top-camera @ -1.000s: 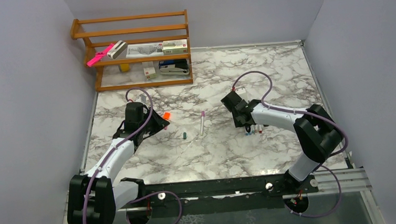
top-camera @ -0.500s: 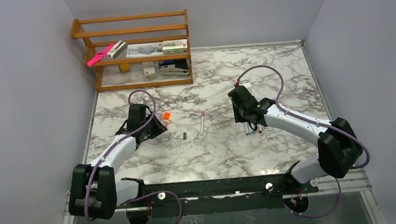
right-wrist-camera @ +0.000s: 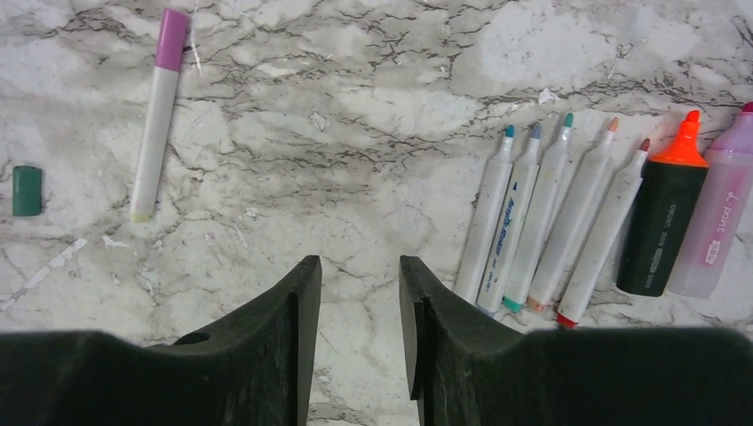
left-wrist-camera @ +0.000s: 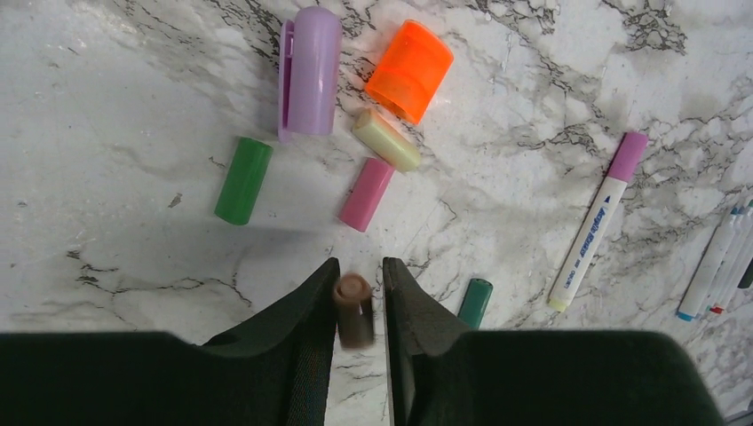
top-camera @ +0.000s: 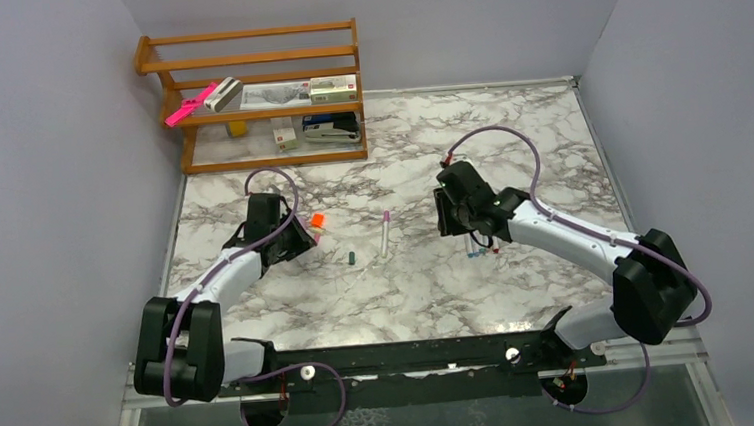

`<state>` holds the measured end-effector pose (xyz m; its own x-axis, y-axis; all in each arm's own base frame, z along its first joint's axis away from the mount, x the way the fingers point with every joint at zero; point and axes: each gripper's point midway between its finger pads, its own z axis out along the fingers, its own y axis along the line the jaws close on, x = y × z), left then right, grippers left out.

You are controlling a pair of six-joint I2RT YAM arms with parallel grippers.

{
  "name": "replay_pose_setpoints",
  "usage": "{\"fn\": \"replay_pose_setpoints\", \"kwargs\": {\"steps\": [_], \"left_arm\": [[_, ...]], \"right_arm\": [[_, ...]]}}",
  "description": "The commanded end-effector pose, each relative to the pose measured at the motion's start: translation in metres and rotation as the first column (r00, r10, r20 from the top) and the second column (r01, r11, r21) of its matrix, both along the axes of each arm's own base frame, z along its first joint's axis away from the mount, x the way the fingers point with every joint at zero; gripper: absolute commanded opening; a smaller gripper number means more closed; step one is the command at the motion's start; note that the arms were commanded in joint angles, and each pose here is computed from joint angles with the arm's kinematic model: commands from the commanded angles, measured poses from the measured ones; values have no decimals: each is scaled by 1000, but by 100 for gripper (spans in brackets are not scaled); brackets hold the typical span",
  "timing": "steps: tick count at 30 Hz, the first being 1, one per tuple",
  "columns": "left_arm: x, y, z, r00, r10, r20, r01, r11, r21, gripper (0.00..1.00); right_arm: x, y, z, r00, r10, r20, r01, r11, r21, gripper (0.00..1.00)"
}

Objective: Open the pen caps

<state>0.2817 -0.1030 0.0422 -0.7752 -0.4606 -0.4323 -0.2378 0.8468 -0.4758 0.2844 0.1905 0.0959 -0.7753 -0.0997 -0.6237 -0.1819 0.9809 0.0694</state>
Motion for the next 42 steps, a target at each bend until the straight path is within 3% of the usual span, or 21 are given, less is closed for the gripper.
{"fn": "replay_pose_setpoints", "kwargs": {"steps": [1,6,15,31,35,42], "left_arm": [[12,6,12,999,16,49,-18,999,33,30],[10,8,10,999,20,44,-22,999,36,37],[9,5,25,997,24,74,-25,1000,13,39],[-4,-26,70,982,-66,176,96,981,-166,74],[-6,-30,79,977,-79,200,117,976,-184,98],[-10,-40,82,972,-103,210,153,960,-236,99]], "right_arm": [[-3,11,13,999,45,22,-46,995,84,38],[-7,14,15,998,59,24,-61,992,110,38],[-16,26,10,994,109,-2,-107,980,168,38],[-12,67,-6,985,163,-59,-147,965,216,41],[-13,77,-11,982,169,-79,-149,966,212,41],[-8,100,-20,979,168,-114,-144,971,190,42]]}}
